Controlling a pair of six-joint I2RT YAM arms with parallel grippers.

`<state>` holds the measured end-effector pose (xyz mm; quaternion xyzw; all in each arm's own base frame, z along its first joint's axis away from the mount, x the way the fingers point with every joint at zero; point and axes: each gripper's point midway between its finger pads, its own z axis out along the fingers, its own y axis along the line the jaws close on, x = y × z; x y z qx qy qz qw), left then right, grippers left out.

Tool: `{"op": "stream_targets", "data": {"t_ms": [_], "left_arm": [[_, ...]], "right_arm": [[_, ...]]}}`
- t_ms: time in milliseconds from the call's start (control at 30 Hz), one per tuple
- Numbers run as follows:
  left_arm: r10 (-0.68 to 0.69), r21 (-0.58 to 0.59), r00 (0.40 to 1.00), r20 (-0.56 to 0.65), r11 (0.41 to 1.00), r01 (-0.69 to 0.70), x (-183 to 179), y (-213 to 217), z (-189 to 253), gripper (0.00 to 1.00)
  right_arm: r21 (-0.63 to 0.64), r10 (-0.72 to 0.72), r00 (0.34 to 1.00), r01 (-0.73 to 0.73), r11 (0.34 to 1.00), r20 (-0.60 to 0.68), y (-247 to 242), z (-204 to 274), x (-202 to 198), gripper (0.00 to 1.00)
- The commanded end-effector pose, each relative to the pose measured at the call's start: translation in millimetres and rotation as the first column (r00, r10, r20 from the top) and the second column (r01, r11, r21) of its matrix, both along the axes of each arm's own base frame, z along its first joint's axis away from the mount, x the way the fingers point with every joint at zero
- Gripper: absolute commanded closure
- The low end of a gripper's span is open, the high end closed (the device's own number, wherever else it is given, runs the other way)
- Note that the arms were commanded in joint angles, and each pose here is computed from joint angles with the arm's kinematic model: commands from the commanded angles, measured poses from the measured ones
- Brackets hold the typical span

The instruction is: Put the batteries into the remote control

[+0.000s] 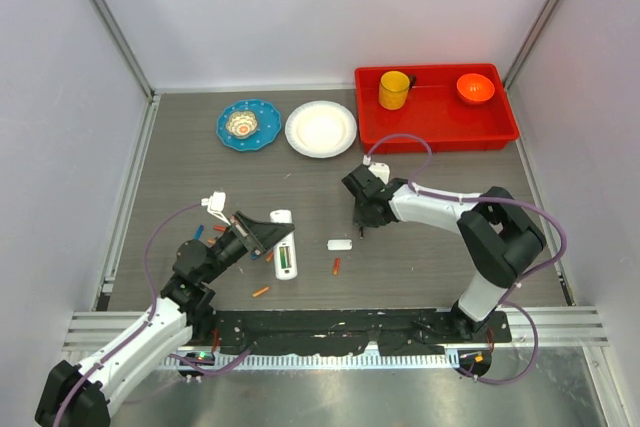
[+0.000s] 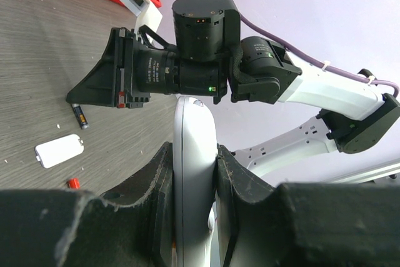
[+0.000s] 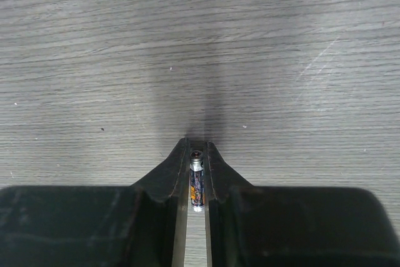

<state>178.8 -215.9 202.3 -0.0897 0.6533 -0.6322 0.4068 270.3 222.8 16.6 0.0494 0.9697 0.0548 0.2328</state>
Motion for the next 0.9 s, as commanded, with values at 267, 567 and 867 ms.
{"op": "stream_targets", "data": {"t_ms": [267,567,867], "left_arm": [[0.02,-0.044,1.0,0.0,0.999,-0.02,8.9,-1.0,5.4,1.0],[0.086,-0.176,0.995,-0.048,0.98,-0.094,34.6,0.0,38.6,1.0],[0.133,-0.213,0.988,-0.081,0.966,-0.148,49.5,2.2,43.0,1.0]], "right_arm": [[0.092,0.147,0.905,-0.199,0.976,0.399,36.2,132.9,-3.8,0.99],[0.161,0.134,0.744,-0.311,0.937,0.655,61.5,226.1,-45.5,0.99],[0.199,0.135,0.635,-0.427,0.882,0.761,107.1,247.8,-81.1,0.99]]}}
